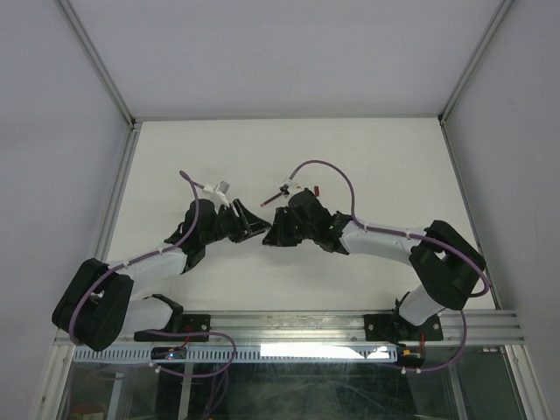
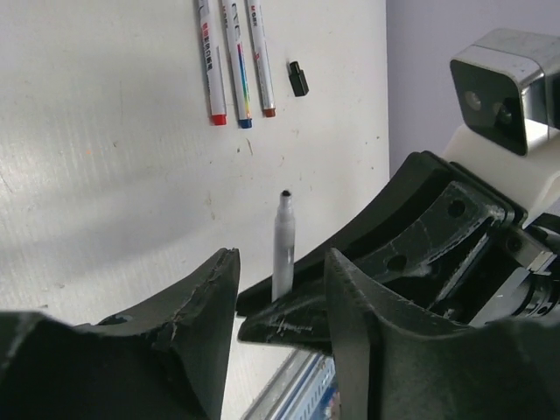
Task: Insert the pens into the pen caps
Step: Pick up the pen from the center of the board, then pick up the pen cap from the center of the board.
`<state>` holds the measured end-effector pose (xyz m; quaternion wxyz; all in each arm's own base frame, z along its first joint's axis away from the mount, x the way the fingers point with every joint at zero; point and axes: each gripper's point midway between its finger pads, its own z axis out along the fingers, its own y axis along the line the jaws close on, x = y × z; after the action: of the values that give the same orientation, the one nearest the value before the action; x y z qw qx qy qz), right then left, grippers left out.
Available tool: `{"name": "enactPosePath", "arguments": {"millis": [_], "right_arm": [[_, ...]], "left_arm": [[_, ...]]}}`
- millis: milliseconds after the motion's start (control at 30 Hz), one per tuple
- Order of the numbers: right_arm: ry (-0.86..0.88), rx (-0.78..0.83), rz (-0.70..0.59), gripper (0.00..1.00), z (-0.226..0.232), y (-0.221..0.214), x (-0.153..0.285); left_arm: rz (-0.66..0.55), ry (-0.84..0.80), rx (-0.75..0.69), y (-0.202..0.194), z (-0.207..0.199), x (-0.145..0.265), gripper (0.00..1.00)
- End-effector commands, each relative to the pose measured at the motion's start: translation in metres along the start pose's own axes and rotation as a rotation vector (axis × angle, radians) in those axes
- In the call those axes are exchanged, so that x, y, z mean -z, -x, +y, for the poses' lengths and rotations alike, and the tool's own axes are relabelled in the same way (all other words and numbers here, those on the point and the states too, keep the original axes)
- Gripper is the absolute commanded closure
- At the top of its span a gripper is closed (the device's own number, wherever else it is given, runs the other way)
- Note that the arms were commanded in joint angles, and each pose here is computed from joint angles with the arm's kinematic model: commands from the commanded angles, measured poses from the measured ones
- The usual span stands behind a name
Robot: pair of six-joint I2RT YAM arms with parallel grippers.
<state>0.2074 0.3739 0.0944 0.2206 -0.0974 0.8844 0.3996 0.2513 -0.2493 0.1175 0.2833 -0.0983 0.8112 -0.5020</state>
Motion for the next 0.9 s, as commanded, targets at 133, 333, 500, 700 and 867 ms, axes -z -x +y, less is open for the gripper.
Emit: {"name": "enactPosePath", "arguments": {"millis": [133, 333, 500, 700, 867], "right_arm": [[-0.348, 0.037, -0.192, 1.0, -0.071, 0.036, 0.083], [-0.521, -0.07, -0.38, 1.0, -0.119, 0.066, 0.16], [-0.577, -0.076, -0.567, 1.0, -0.12, 0.086, 0.22], [-0.511, -0.059, -0.757, 1.0, -0.095, 0.097, 0.274], [-0.498, -0.059, -0.803, 1.0, -0.088, 0.092, 0.296]], "left_arm": [[-0.036, -0.098, -0.158, 0.019, -0.055, -0.004, 0.49], [0.044, -0.043, -0.235, 0.001, -0.067, -0.039, 0.5], [0.112, 0.02, -0.248, -0.017, -0.069, -0.079, 0.53], [0.145, 0.122, -0.274, -0.032, -0.086, -0.136, 0.55], [0.147, 0.216, -0.303, -0.045, -0.085, -0.179, 0.53]]}}
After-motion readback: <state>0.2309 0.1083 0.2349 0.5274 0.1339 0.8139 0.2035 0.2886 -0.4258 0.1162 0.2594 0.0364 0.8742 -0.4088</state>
